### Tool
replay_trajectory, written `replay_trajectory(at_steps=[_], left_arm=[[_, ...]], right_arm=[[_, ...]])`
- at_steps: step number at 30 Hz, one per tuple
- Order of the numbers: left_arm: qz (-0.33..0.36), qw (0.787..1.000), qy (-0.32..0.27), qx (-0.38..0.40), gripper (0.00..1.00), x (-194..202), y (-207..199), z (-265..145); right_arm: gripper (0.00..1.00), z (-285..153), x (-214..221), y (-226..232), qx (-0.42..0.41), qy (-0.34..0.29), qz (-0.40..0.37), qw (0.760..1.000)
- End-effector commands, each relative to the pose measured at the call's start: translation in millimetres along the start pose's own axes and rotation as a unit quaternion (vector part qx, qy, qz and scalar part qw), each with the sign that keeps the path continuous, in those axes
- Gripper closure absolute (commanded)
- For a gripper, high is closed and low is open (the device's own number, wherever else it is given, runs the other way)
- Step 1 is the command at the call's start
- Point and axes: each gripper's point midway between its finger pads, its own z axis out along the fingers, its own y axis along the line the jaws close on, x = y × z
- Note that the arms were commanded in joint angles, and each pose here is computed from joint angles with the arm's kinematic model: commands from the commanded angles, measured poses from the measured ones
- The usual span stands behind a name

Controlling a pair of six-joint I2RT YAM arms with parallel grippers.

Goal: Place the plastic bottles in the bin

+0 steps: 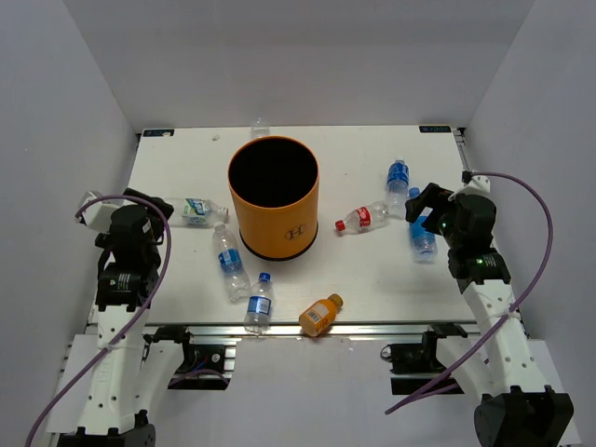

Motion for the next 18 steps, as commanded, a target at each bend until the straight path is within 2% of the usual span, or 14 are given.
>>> replay_trajectory(at_steps=[1, 4, 7, 12, 18], left_arm=[[-0.004, 1.0, 0.005, 0.007, 0.02, 1.3, -4.7, 1.0], [0.002, 1.0, 0.019, 0.005, 0.02, 11.6, -2.9, 6.2], [0.009, 0.999, 0.035, -0.001, 0.02, 21.4, -1.3, 11.8], [0.014, 0.999, 0.052, -0.002, 0.02, 31.1, -3.5, 19.1], [0.016, 0.998, 0.058, -0.006, 0.02, 37.2, -1.2, 22.7]], right_arm=[[0.11, -5.0, -28.4, 10.7, -0.018, -0.044, -0.013, 0.999], [0.11, -0.2, -21.0, 7.5, -0.017, -0.039, -0.02, 0.999], [0.11, 10.9, -12.2, -16.2, 0.044, -0.02, -0.024, 0.999], [0.11, 42.7, 31.3, -56.8, 0.138, 0.088, -0.044, 0.985], [0.11, 69.3, 60.8, -88.9, 0.196, 0.143, -0.082, 0.967]])
